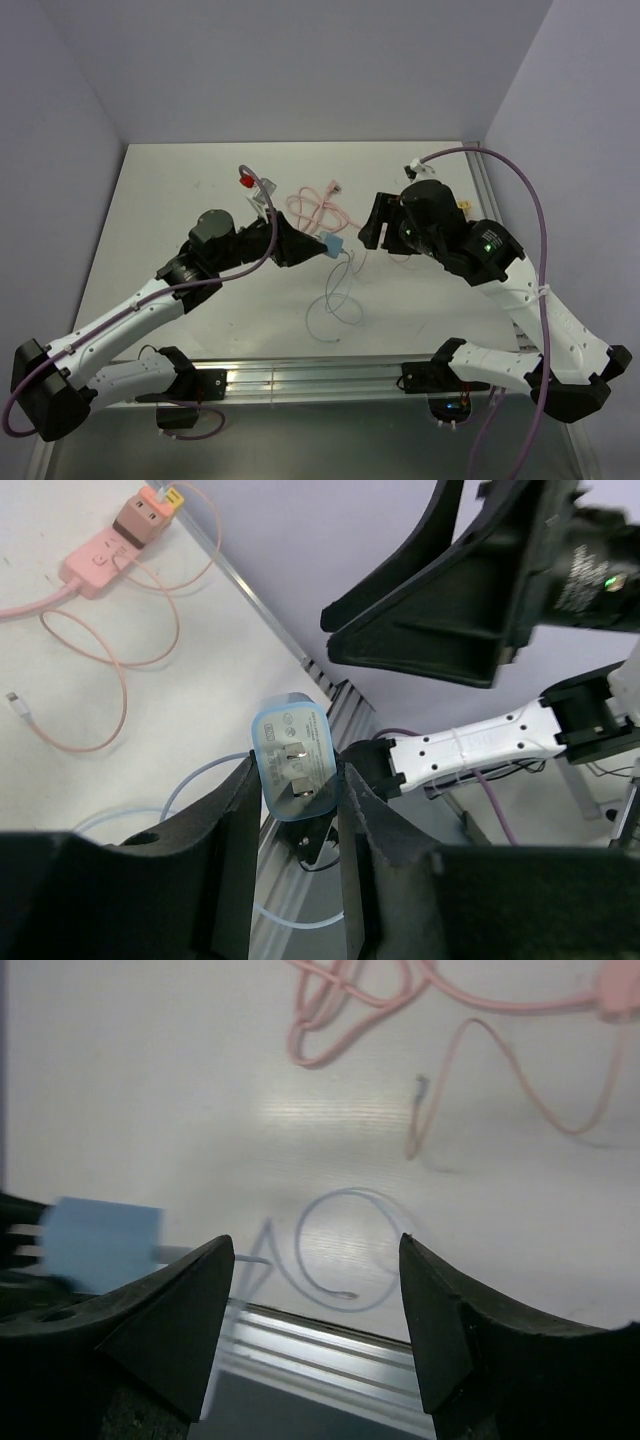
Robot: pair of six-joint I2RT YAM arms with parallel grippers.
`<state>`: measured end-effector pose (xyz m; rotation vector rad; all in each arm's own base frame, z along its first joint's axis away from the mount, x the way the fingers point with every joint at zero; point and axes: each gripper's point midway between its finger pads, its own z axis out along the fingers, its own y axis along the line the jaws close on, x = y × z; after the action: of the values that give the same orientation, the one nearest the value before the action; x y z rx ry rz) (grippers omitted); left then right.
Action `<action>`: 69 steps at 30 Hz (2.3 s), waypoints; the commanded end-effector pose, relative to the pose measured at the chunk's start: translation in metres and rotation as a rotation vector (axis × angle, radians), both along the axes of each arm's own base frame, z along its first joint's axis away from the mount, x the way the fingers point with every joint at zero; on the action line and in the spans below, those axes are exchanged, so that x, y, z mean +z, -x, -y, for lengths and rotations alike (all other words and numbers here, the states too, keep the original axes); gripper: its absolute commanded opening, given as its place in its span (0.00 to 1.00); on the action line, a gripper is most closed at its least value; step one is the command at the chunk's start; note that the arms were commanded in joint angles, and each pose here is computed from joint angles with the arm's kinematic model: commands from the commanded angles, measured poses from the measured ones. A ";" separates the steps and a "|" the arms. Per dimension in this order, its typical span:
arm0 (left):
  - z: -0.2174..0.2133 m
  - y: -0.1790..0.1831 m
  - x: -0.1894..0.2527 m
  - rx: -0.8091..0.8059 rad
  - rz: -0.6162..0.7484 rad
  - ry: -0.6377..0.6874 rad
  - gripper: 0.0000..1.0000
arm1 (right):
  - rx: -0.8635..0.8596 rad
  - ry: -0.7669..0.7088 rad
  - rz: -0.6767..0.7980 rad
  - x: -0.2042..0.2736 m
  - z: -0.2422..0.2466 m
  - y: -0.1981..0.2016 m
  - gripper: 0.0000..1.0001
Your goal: Insert the plug
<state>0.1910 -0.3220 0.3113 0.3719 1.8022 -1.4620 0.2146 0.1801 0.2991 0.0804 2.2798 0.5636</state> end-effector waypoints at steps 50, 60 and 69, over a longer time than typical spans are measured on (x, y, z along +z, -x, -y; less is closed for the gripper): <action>-0.015 0.021 0.057 -0.149 -0.683 0.418 0.00 | 0.507 -0.225 0.503 0.074 -0.071 0.036 0.92; -0.015 0.018 0.044 -0.129 -0.748 0.436 0.00 | 0.609 -0.234 0.491 0.060 -0.082 0.048 0.91; -0.017 0.019 0.062 -0.134 -0.441 0.386 0.00 | 0.197 -0.216 0.300 0.065 -0.042 0.016 0.91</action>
<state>0.1766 -0.3120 0.3326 -0.2590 2.0103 -2.1021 0.1847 0.2457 0.3463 -0.3921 1.8884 0.9281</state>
